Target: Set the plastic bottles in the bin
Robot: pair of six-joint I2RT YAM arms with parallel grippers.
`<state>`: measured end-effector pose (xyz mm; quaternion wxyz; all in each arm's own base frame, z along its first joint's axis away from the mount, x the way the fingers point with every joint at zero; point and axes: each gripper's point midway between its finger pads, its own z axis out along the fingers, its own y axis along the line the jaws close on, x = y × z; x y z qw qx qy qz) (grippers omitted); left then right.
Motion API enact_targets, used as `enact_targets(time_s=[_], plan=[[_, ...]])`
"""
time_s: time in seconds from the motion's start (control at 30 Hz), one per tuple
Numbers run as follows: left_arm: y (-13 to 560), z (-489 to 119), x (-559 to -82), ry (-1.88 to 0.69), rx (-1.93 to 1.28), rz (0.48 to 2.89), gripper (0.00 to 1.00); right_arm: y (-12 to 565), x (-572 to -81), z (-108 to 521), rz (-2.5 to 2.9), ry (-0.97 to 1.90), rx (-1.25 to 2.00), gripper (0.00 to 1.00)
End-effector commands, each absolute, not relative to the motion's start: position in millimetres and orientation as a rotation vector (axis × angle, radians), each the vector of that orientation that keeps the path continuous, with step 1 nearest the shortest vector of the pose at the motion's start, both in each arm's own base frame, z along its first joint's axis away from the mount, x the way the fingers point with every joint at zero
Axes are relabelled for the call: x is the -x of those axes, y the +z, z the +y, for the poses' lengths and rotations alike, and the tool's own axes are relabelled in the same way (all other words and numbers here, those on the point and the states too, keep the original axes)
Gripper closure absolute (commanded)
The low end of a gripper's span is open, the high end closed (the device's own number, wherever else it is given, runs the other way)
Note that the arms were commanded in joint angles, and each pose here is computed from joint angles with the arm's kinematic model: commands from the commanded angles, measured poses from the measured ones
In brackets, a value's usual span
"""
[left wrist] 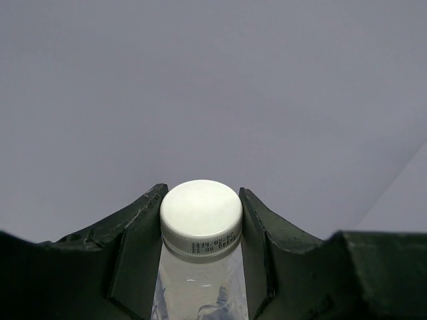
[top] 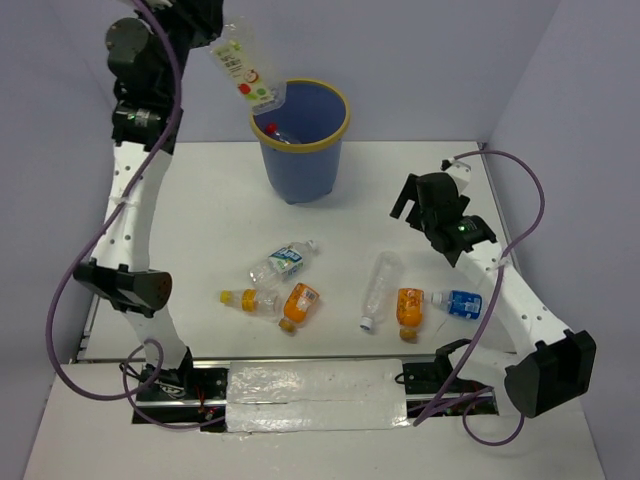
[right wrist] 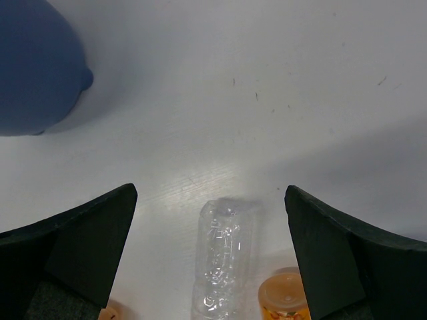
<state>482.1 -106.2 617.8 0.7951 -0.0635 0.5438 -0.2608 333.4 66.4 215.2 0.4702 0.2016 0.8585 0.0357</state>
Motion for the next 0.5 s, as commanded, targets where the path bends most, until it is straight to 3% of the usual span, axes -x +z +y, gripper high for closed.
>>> enact_targets(time_s=[0.0,0.17,0.4,0.43,0.47], plan=[[639,-127,-498,-0.509,0.121,0.99,1.0,214,-324,65,2.095,0.104,-0.516,0.0],[623,-154,-532,-0.504,0.097,0.954,1.0,214,-317,61,2.093,0.095,-0.514,0.0],[544,-190,-583,-0.514,0.093,1.117,0.99,209,-311,53,2.084,0.05,-0.506,0.0],[532,-193,-584,-0.504,0.088,1.148,0.68,209,-311,52,2.084,0.044,-0.507,0.0],[527,-196,-583,-0.501,0.08,1.158,0.46,209,-311,52,2.085,0.045,-0.505,0.0]])
